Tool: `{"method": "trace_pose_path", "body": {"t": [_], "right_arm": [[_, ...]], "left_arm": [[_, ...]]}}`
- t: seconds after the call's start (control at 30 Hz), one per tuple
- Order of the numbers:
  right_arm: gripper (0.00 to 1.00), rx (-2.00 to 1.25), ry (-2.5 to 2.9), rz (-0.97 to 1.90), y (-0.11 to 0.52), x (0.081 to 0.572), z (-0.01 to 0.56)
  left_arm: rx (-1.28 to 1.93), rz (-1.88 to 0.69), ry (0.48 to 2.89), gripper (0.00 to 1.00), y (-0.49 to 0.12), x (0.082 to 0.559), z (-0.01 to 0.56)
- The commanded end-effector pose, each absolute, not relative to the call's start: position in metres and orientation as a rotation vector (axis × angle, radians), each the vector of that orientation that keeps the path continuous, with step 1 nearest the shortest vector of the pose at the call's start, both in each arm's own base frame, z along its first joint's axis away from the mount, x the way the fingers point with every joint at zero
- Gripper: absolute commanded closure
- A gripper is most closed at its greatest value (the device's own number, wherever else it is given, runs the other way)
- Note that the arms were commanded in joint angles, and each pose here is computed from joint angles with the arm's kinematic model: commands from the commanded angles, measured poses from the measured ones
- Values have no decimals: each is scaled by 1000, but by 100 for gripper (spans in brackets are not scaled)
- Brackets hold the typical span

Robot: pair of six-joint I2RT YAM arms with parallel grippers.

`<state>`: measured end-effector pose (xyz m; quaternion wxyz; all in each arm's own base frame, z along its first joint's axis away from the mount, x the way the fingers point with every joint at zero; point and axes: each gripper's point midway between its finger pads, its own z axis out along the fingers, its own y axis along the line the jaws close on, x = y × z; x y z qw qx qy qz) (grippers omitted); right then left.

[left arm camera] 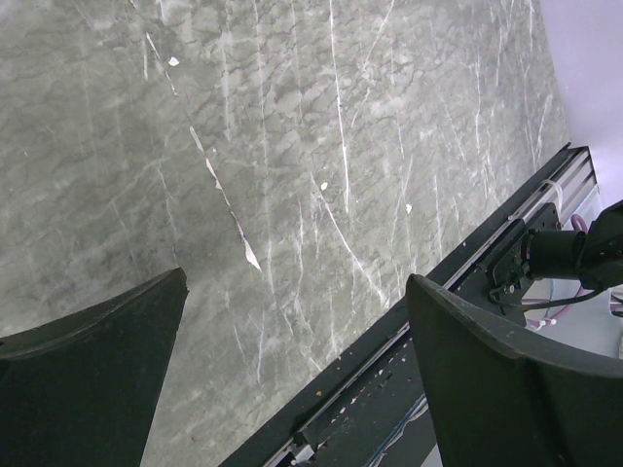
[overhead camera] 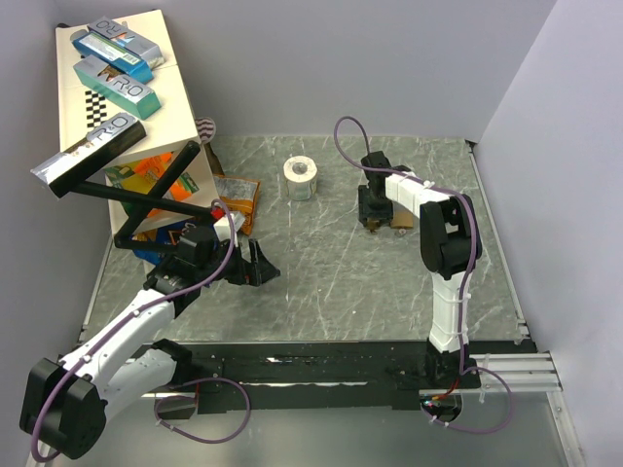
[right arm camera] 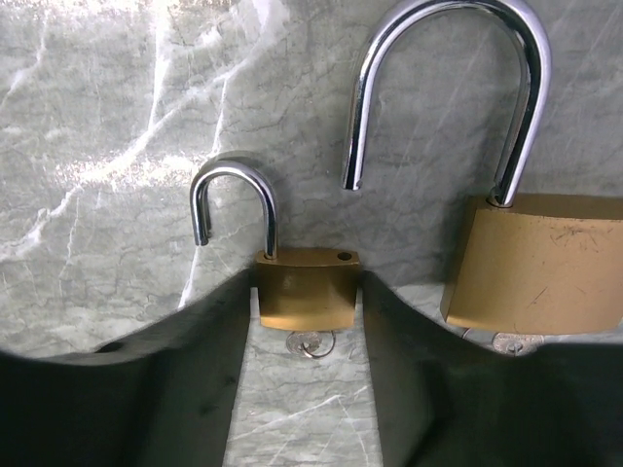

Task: Unlock with the key

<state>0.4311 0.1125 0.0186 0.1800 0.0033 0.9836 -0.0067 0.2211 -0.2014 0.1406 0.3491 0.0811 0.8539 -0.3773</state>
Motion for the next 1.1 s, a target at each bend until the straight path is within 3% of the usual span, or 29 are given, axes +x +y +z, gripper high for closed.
{"method": "trace_pose_path", "body": {"t": [0.0, 0.13, 0.53, 0.87, 1.07], "right_arm": [[40, 11, 2735, 10, 113, 439, 41], [27, 12, 2714, 46, 116, 438, 52], [24, 36, 2498, 193, 121, 416, 151], [24, 139, 2189, 322, 98, 312, 258], [23, 158, 2015, 383, 82, 258, 273]], "left_arm": [[234, -981, 2150, 1, -204, 225, 159], [234, -980, 2142, 1, -203, 225, 161], [231, -897, 2035, 1, -190, 227, 214], [238, -864, 1887, 1, -177, 220, 292], [187, -835, 1850, 4, -166, 214, 320]]}}
